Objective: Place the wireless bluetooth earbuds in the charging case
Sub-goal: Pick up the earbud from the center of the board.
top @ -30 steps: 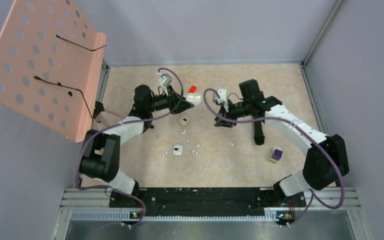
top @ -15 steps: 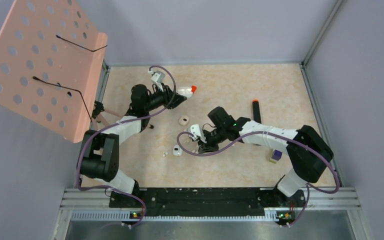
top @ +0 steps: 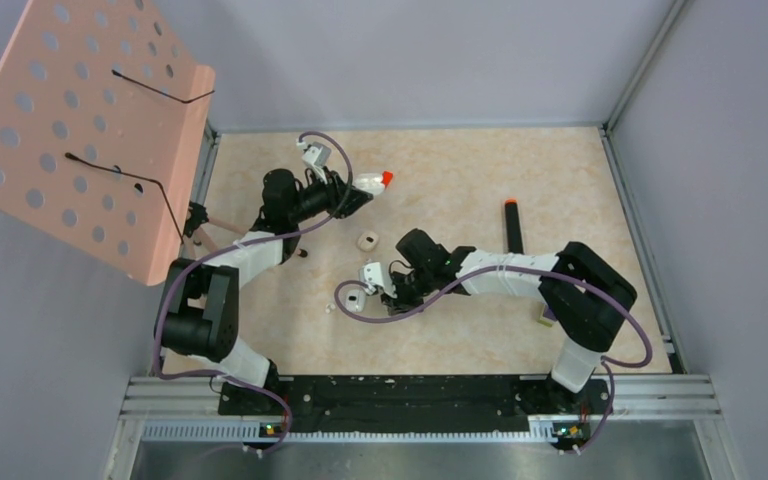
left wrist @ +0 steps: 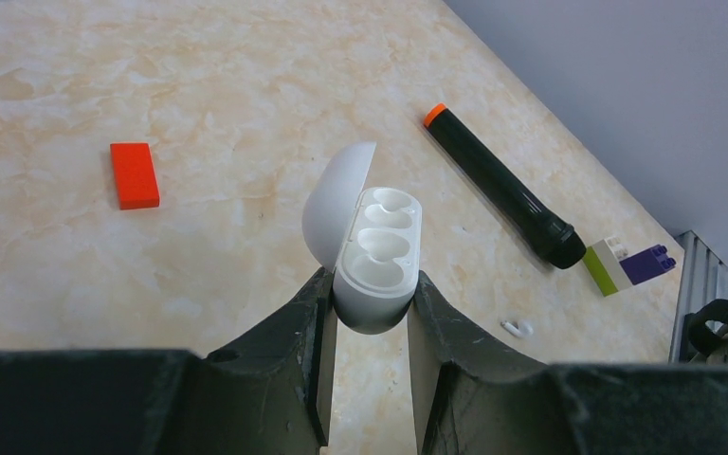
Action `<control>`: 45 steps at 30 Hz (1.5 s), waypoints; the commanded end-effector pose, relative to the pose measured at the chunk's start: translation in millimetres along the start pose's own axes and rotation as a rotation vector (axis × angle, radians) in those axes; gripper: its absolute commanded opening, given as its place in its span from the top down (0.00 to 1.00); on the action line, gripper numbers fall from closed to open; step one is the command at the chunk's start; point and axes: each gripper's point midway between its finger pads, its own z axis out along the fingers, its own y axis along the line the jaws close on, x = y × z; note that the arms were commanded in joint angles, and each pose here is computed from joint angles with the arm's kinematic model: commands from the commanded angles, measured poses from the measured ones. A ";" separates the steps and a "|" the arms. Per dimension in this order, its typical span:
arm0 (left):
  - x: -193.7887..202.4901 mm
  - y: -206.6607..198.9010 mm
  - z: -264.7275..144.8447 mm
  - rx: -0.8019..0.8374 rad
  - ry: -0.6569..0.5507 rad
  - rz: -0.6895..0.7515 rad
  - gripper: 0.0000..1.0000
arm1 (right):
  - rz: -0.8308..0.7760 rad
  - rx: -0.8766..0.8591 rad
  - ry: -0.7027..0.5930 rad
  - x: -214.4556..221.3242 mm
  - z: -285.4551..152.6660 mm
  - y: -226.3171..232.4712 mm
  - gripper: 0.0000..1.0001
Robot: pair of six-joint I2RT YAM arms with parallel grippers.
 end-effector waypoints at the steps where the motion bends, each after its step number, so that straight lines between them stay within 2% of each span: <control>1: -11.5 0.4 0.7 0.006 -0.042 0.038 1.00 | -0.006 0.068 -0.008 -13.5 7.0 -12.2 0.89; 13: -7.9 2.1 2.9 0.014 -0.038 0.016 1.00 | 0.006 0.171 0.045 -6.2 5.0 -31.1 0.83; 22: -7.2 2.4 5.2 0.025 -0.032 0.011 1.00 | 0.020 0.184 0.063 -1.0 5.5 -32.8 0.74; 25: -6.5 2.4 5.3 0.026 -0.030 0.008 1.00 | 0.036 0.230 0.078 1.9 3.6 -40.5 0.77; 30: -6.1 2.3 5.2 0.028 -0.026 0.013 1.00 | 0.043 0.283 0.078 -2.2 -3.4 -48.1 0.89; 33: -4.4 0.6 5.6 0.043 -0.017 0.021 1.00 | 0.039 0.303 0.070 -8.7 -12.0 -49.9 0.94; 36: -1.6 -6.3 6.2 0.099 0.002 0.045 1.00 | 0.054 0.297 0.021 -21.4 -39.3 -53.1 0.95; 41: 5.1 -32.4 3.0 0.293 0.051 0.120 1.00 | 0.099 0.183 -0.263 -72.7 -129.3 -53.0 0.95; 45: -0.1 -60.2 -2.8 0.461 0.042 0.211 1.00 | 0.107 0.174 -0.323 -105.0 -180.7 -52.4 0.96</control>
